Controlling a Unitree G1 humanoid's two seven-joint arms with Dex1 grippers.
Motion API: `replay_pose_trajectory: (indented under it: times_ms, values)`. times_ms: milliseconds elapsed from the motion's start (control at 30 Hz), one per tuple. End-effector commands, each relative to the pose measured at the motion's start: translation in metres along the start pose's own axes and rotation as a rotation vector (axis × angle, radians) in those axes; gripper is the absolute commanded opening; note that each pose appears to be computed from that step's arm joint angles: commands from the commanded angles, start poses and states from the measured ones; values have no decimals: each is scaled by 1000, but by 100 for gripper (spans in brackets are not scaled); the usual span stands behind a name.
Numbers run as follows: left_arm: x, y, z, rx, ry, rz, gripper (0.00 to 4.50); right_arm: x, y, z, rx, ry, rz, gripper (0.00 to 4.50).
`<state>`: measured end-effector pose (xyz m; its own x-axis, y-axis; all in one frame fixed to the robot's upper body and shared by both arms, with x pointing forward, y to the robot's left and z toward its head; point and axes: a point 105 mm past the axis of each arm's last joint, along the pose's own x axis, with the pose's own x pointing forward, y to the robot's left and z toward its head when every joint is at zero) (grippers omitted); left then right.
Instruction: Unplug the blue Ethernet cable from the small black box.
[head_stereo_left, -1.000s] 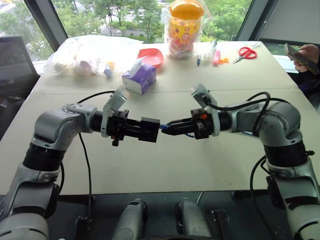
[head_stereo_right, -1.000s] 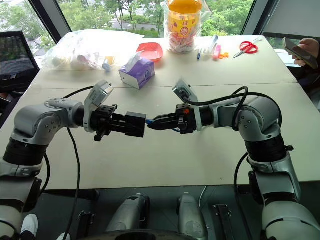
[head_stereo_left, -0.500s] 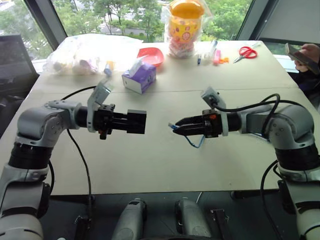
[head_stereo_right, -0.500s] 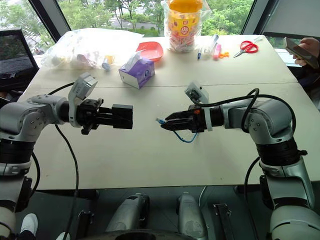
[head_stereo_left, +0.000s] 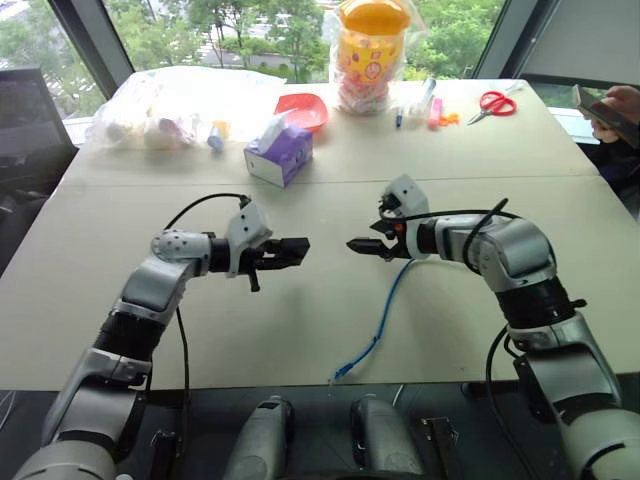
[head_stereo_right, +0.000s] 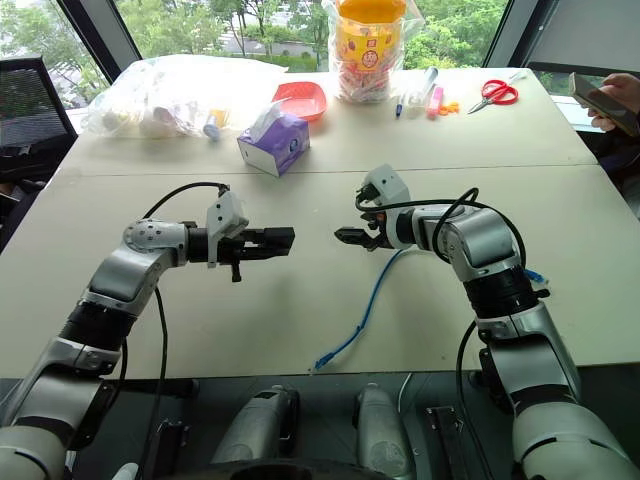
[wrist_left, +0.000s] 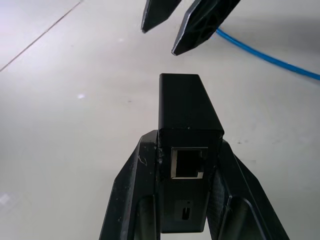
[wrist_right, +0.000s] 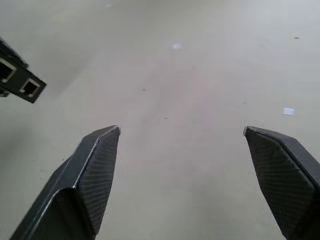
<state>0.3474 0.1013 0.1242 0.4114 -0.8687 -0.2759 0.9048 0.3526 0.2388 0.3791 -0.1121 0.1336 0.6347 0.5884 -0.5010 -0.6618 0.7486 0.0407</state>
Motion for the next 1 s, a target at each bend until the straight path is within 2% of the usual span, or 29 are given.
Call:
replay_pose_trajectory:
  times_ms: [33, 300, 367, 433, 567, 733, 1000]
  values:
    - [4, 14, 2, 9, -67, 122, 54, -8, 0, 23, -36, -99, -37, 409]
    - [8, 2, -31, -33, -25, 119, 54, -29, 0, 22, -33, -115, -67, 409]
    - [6, 1, -38, -36, -15, 119, 156, -37, 1, 21, -28, -120, -71, 419]
    - [3, -1, -42, -41, -7, 116, 240, -43, 3, 20, -25, -123, -75, 419]
    - [-3, 0, -41, -51, -14, 122, 438, -59, 10, 10, -21, -117, -65, 419]
    - [-24, -3, -30, -112, -46, 98, 445, -89, 27, -10, -54, -86, -13, 419]
    - [-60, -15, -12, -180, -21, 28, 445, -118, 39, -27, -59, -65, 21, 419]
